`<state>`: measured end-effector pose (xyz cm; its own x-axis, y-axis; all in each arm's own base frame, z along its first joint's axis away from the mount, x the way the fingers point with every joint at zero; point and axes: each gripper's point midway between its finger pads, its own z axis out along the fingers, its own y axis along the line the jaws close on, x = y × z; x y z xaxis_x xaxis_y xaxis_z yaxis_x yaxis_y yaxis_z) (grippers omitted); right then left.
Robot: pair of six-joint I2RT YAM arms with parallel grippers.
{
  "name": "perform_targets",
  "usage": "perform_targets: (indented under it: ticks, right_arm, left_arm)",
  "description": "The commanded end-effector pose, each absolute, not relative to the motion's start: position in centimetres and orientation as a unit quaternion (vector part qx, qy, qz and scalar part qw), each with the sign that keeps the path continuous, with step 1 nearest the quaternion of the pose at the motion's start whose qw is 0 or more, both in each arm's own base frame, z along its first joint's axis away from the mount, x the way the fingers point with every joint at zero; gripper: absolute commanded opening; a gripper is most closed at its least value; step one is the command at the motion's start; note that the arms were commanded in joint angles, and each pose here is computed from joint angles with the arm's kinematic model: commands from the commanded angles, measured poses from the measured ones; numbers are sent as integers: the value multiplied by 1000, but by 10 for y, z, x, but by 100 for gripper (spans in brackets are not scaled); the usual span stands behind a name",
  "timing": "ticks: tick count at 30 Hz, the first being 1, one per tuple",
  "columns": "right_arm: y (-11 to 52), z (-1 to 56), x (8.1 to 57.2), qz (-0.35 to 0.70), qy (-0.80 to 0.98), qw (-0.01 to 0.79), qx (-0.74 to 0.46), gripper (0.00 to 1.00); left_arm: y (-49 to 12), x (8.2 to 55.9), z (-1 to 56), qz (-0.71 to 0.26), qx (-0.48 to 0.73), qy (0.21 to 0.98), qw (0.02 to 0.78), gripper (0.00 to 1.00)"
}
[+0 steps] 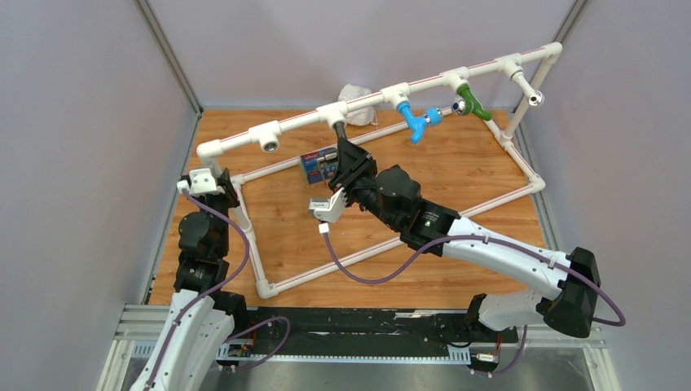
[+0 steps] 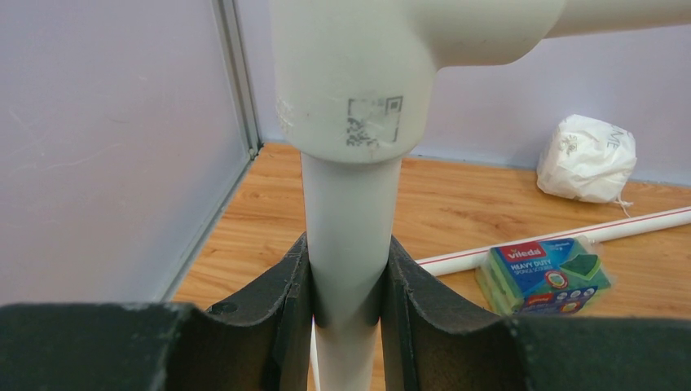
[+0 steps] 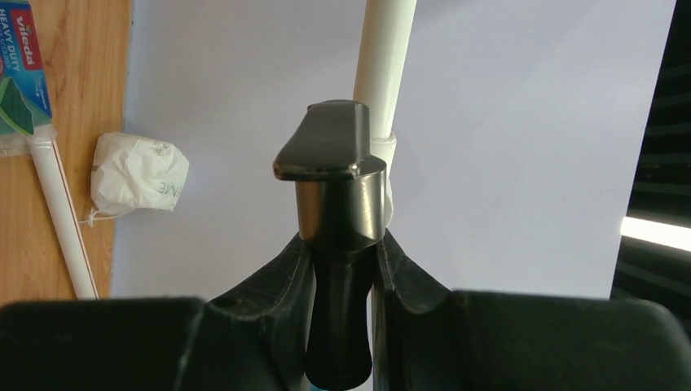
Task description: Install the water faucets
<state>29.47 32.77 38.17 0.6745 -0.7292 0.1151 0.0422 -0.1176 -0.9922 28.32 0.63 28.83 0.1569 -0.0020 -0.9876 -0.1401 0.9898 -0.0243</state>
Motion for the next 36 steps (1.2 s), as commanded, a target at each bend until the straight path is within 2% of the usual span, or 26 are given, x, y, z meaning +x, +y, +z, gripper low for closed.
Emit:
perform_targets:
  ticks: [1,20,36]
  right_arm:
    - [290,399,327,-317,338,635,-618,0]
    - [286,417,334,-239,372,701,-560,0]
    - [279,389,349,-138,472,743,-454,0]
  left_arm:
    - [7,280,294,47,-51,648,758,0]
    - [6,279,294,45,-52,648,758,0]
    - [5,278,295,41,-52,646,760,0]
